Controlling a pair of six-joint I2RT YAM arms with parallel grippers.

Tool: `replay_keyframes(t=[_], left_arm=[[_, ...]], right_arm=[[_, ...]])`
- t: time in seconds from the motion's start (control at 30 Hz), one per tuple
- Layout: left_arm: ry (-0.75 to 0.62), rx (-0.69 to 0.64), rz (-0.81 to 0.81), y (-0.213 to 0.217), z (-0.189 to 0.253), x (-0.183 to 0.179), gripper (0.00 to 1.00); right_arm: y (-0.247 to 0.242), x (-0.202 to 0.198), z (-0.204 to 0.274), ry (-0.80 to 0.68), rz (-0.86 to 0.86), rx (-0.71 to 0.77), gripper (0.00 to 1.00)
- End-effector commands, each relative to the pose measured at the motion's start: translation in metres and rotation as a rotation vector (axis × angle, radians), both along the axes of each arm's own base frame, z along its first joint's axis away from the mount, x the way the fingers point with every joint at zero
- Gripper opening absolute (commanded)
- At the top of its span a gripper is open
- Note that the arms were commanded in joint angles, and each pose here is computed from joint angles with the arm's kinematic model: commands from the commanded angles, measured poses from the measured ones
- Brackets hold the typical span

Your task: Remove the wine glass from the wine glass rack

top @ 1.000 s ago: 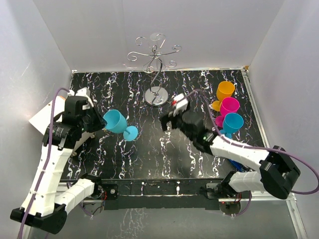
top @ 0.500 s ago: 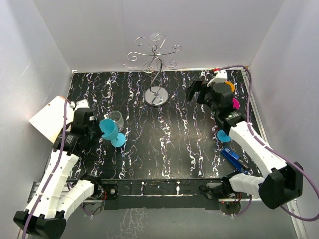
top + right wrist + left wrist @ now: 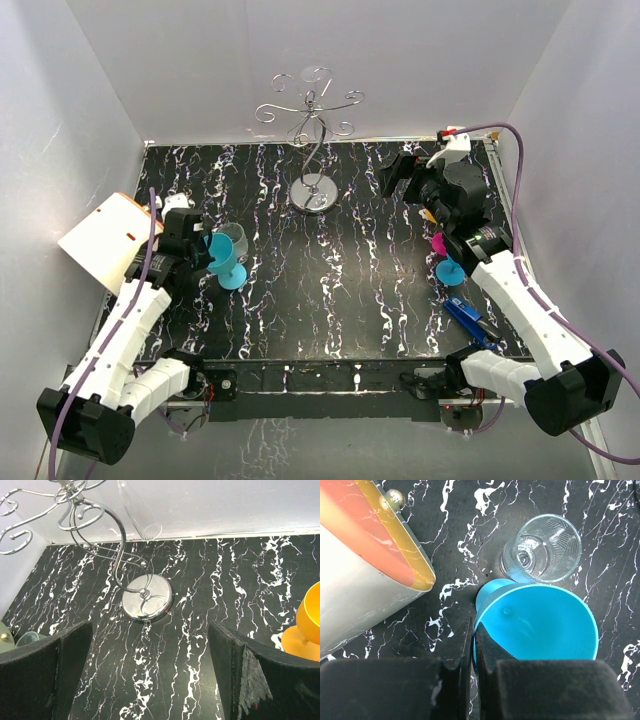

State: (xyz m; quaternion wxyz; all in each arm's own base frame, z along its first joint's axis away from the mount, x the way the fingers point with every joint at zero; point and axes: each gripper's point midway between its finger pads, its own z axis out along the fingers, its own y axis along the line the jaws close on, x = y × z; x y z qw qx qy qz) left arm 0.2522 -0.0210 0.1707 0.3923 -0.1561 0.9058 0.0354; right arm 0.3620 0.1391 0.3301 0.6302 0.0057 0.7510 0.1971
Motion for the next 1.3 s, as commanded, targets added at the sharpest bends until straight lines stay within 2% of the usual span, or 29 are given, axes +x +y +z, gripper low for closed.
replay_keyframes(t=[0.0,0.3,0.53,0.83,1.0,1.13,1.17,1.27], left_arm=[[0.002,0.025,0.01,0.004,0.0,0.002,0.0],[0.049,0.002,0.005,-0.001,-0.014,-0.002,0.0],[0.063,0.002,0.002,-0.002,-0.015,-0.002,0.13],[0.03,-0.048,-0.036,-0.01,0.014,-0.006,0.41],[-0.012,-0.083,-0.045,-0.011,0.044,-0.018,0.76],[-0.065,-0.159,-0.082,-0.021,0.068,-0.029,0.94],[-0.083,-0.184,-0.098,-0.025,0.074,-0.031,0.98],[-0.141,-0.259,-0.165,-0.04,0.092,-0.036,0.99]], right_arm=[[-0.003,-0.002,0.031,-0.072,-0.002,0.019,0.98],[0.001,-0.001,0.027,-0.057,0.017,0.025,0.98],[0.0,-0.003,0.035,-0.068,0.017,0.029,0.99],[0.0,-0.007,0.037,-0.066,0.023,0.03,0.98],[-0.003,-0.016,0.029,-0.045,0.029,0.018,0.98],[0.001,-0.028,0.016,-0.023,0.065,0.032,0.98],[0.002,-0.03,0.013,-0.014,0.074,0.035,0.98],[0.006,-0.037,0.004,0.017,0.105,0.038,0.98]])
